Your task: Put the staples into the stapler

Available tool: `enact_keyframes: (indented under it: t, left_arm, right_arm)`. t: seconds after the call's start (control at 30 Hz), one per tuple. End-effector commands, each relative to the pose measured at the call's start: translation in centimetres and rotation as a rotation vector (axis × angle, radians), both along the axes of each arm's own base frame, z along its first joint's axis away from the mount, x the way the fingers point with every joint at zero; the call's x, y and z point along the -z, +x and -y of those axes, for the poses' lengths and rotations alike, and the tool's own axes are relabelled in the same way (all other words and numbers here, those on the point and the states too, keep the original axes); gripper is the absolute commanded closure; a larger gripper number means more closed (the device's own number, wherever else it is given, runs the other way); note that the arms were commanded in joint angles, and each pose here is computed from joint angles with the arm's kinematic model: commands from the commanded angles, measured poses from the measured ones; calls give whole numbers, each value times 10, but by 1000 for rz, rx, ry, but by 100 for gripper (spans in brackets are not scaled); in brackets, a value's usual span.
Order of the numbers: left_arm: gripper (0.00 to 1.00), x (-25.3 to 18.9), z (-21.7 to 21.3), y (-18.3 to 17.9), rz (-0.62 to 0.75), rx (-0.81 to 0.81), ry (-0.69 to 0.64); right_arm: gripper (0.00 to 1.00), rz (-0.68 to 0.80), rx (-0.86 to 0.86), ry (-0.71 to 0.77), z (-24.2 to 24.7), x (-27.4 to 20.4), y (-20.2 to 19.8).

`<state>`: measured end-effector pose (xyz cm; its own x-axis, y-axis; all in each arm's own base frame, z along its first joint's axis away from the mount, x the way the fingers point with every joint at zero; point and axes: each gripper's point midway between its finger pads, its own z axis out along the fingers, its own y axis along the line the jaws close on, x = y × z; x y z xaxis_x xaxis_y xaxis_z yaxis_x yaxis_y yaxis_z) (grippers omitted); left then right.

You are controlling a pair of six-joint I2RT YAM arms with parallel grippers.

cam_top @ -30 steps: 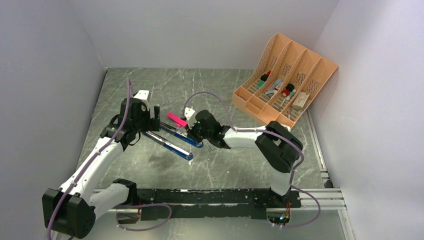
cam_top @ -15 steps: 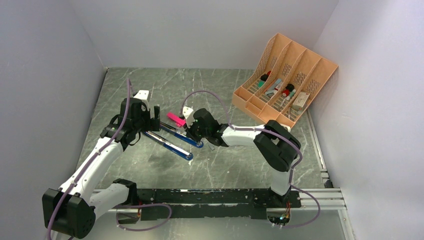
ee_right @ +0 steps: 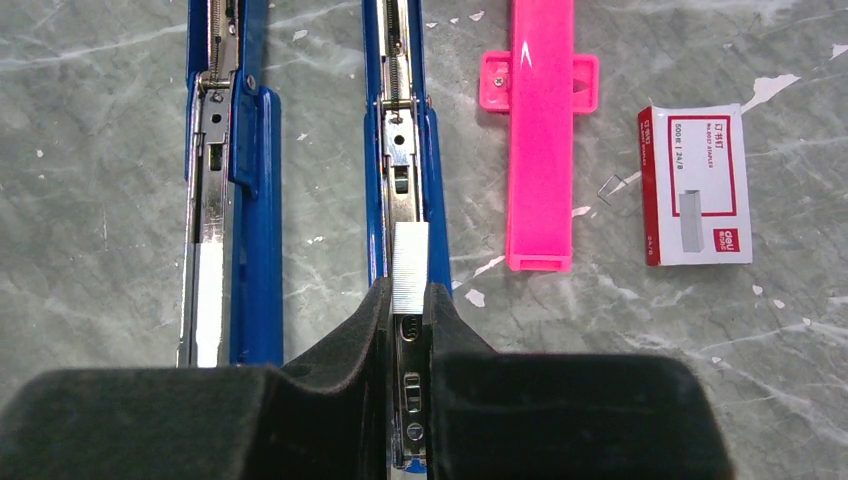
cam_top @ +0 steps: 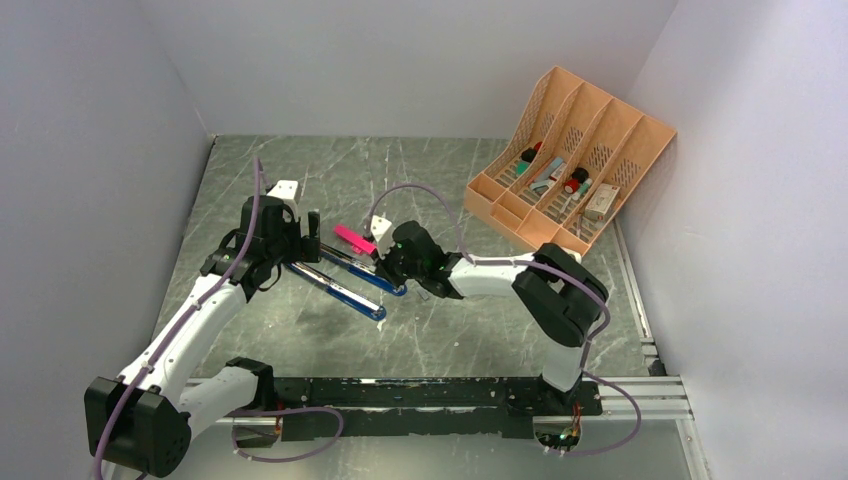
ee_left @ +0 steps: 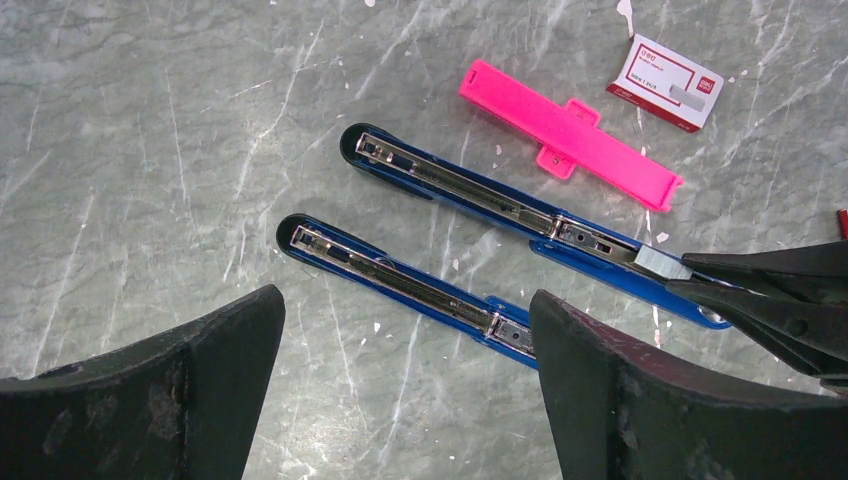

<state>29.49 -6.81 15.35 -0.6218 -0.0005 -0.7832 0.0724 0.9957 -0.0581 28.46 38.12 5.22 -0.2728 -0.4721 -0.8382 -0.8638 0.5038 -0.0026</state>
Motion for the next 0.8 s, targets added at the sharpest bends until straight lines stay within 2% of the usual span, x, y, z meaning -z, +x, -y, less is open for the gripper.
enact_keyframes:
  t: [0.0,0.77]
  left_arm:
    - [4,-12,4,4,45,22,-18]
    - [3,-12,4,4,46,23,-19]
  right_arm:
    - [100,44,4,52,-1,-19,4]
    - [100,15,-4,34,-4,-11,3]
